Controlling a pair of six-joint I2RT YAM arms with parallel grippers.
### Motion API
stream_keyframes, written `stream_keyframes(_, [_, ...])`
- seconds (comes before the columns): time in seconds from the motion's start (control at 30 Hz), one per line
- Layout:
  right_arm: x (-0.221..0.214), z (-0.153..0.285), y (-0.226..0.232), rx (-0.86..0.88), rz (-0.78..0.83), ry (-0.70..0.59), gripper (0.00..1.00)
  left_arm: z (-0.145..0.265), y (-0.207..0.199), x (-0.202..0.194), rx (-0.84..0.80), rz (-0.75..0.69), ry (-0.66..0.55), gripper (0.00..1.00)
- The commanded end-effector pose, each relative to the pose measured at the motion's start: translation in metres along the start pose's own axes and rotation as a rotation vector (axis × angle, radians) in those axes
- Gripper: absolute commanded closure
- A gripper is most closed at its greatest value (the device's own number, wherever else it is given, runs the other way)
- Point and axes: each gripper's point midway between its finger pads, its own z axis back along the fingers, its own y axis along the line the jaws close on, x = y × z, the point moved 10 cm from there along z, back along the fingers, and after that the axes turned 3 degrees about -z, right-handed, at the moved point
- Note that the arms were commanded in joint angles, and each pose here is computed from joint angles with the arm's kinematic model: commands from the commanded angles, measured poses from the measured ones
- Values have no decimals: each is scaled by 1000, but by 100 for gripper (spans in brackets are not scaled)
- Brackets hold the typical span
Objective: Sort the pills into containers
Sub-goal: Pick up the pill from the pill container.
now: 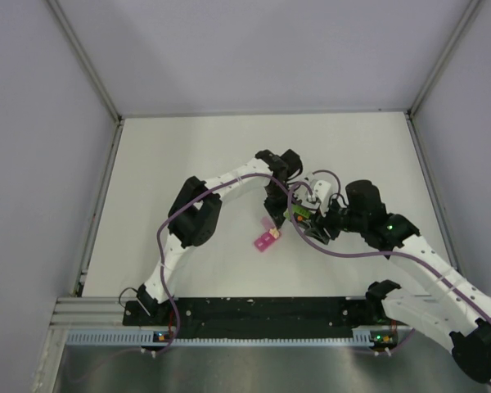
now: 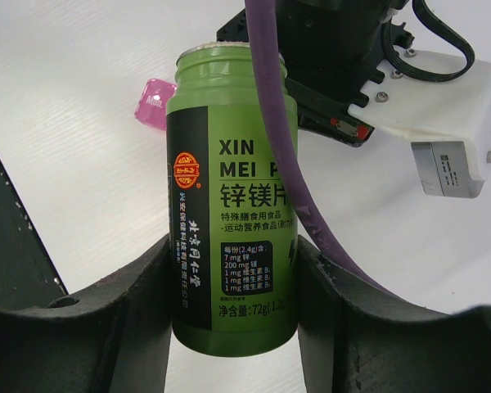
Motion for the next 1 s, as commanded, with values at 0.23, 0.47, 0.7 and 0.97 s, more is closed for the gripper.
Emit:
stream_keyframes(0.23, [15,6,-4,-27,39,-98,100,33,-15,14,-5,-59,-99,98])
stream_keyframes(0.47, [15,6,-4,-26,37,-101,100,41,-12,15,-1,-52,-126,99])
stream_keyframes(0.7, [16,9,-3,-14,42,-109,100,66,-8,15,7,-33,-190,99])
stream_keyframes(0.97, [20,11,-1,3,47,-120,100,103,7,10,6,28,-300,99])
